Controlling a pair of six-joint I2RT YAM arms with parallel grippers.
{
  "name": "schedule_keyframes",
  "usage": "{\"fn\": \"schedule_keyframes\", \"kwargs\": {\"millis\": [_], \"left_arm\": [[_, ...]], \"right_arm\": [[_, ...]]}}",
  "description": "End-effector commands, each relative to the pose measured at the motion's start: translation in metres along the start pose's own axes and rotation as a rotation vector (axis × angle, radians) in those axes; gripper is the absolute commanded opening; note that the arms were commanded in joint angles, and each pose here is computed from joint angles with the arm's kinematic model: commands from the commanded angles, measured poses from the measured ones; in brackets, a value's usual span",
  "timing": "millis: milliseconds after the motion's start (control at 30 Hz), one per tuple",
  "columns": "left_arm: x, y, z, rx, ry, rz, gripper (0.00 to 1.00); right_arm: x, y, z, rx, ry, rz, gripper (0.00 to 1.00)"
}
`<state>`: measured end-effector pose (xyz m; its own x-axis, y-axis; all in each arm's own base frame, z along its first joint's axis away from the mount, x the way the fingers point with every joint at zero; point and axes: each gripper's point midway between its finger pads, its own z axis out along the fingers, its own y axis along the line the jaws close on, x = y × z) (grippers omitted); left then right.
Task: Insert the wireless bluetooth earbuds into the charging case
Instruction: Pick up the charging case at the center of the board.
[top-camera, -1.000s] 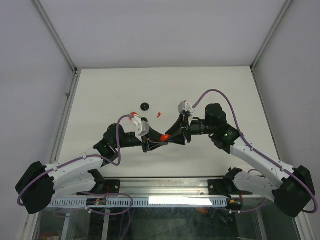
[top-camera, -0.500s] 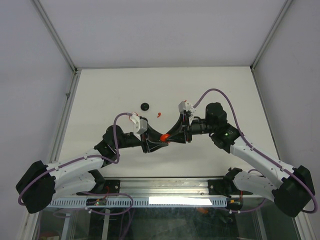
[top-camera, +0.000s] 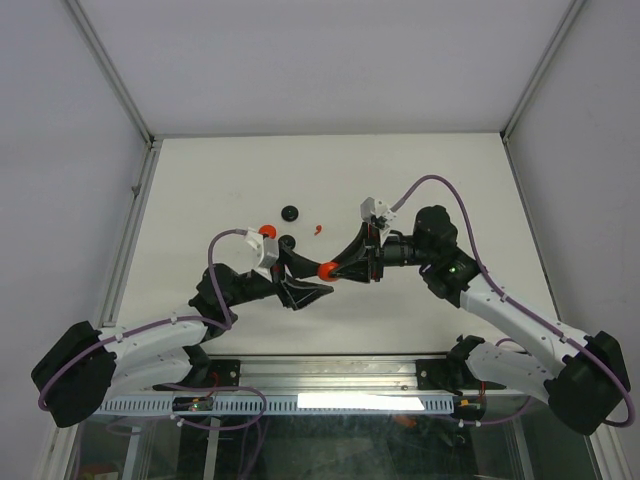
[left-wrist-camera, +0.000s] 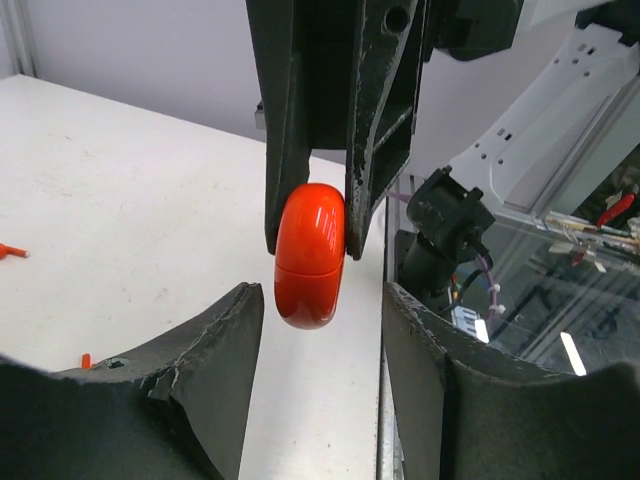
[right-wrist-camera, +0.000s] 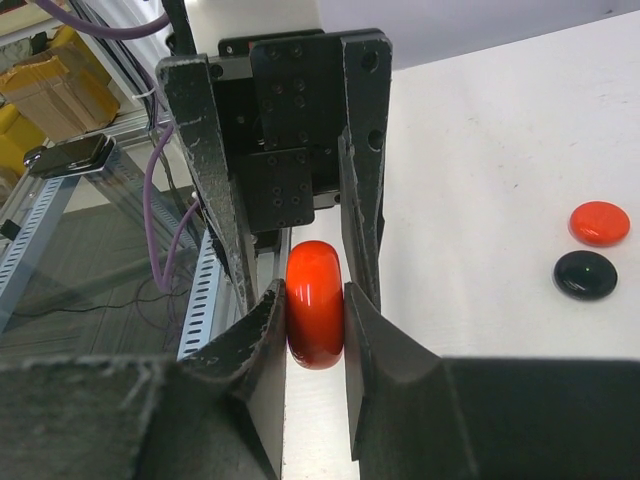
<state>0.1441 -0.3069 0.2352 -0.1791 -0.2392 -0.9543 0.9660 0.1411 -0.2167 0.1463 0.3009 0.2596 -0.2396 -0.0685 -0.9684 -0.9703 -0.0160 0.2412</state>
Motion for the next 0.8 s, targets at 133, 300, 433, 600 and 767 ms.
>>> {"fn": "schedule_keyframes", "kwargs": {"millis": [133,300,433,600,767], "left_arm": [[-0.0348,-0.0029,0.0016,-0.008,-0.161,0.008,0.48],[-0.0327,-0.0034,0.0060,0.012,-0.155,-0.007,0.42],[-0.0310,-0.0038,0.0083,0.023,-0.153,-0.019,0.39],[-0.0307,-0.0046,0.0087,0.029,-0.155,-0.023,0.22],[-0.0311,-0.0060,0.0085,0.039,-0.152,0.007,0.00]], "right_arm": [[-0.0208,0.0079,0.0000,-0.008,-0.073,-0.058,0.00],[-0.0228,0.0104,0.0014,-0.020,-0.082,-0.060,0.00],[-0.0233,0.0114,0.0022,-0.025,-0.085,-0.062,0.00],[-0.0222,0.0124,0.0033,-0.034,-0.080,-0.059,0.00],[-0.0198,0.0117,0.0046,-0.036,-0.071,-0.058,0.00]]}}
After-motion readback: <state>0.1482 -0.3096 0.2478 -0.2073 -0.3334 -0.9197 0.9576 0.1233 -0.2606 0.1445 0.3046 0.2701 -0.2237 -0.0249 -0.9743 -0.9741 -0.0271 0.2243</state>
